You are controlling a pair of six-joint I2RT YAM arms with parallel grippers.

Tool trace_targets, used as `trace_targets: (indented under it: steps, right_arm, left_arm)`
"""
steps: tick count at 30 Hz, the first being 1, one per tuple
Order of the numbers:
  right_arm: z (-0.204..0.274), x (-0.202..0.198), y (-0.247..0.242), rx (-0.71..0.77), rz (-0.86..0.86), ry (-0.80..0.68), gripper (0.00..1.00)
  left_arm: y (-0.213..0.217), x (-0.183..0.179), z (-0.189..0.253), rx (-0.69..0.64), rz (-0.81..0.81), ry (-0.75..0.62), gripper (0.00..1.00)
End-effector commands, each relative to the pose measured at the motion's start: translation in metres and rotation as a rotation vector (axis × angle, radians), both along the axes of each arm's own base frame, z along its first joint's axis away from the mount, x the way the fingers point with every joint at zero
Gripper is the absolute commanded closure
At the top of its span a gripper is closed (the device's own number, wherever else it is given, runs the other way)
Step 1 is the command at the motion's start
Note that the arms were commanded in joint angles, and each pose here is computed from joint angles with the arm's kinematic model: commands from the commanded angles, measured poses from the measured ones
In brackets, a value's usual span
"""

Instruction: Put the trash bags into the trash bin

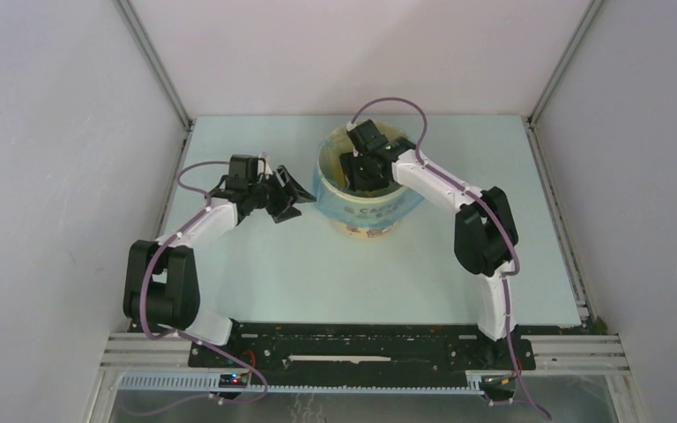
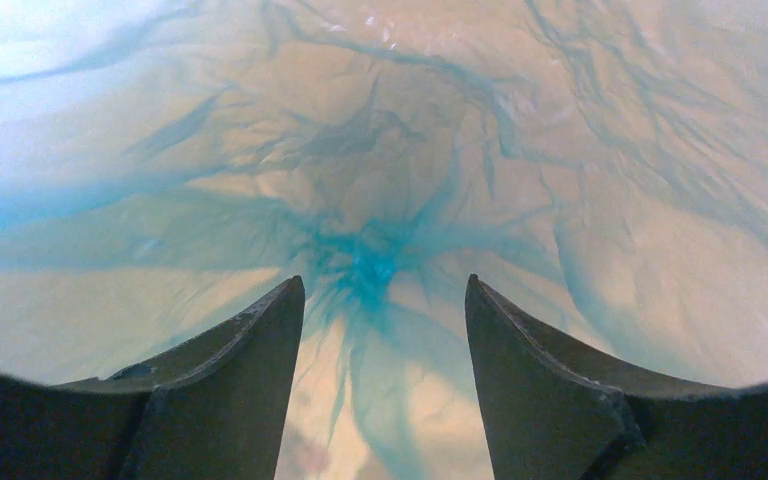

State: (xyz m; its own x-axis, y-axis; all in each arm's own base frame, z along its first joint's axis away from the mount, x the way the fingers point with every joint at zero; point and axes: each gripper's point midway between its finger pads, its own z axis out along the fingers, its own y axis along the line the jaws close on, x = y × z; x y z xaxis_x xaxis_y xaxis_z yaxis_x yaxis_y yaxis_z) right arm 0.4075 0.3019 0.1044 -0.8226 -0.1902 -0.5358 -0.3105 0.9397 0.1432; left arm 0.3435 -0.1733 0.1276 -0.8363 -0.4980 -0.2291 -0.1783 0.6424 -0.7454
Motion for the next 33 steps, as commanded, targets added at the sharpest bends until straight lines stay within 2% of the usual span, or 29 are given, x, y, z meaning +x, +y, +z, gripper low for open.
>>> trace_targets:
  steps: [1,4,8,11,15,18,22,25,33]
  right_arm:
    - [0.101,-0.014,-0.003,0.124,-0.006,-0.085,0.3]
    - [0.126,-0.027,-0.013,0.134,-0.009,-0.098,0.3]
    - [0.175,-0.041,-0.018,0.219,0.021,-0.142,0.3]
    - [0.21,-0.045,-0.032,0.256,0.008,-0.192,0.34]
    - [0.251,-0.044,-0.079,0.285,-0.075,-0.287,0.42]
    - [0.268,-0.037,-0.131,0.291,-0.185,-0.341,0.44]
    - [0.242,-0.021,-0.197,0.268,-0.361,-0.311,0.44]
    - [0.198,-0.01,-0.219,0.261,-0.438,-0.246,0.42]
    - [0.101,0.016,-0.192,0.233,-0.409,-0.078,0.38]
  left_arm:
    - [0.001,0.0,0.017,0.001,-0.013,-0.059,0.31]
    - [0.005,-0.004,0.02,0.023,-0.014,-0.07,0.29]
    - [0.007,-0.006,0.025,0.027,-0.006,-0.082,0.26]
    - [0.007,-0.007,0.024,0.025,-0.003,-0.075,0.26]
    - [0.007,-0.008,0.024,0.023,-0.001,-0.075,0.26]
    - [0.007,-0.006,0.024,0.021,0.001,-0.073,0.26]
    - [0.005,0.001,0.024,0.015,0.001,-0.062,0.25]
    - [0.001,0.008,0.023,0.0,-0.007,-0.045,0.24]
    - [-0.025,0.023,0.018,-0.043,-0.056,0.001,0.23]
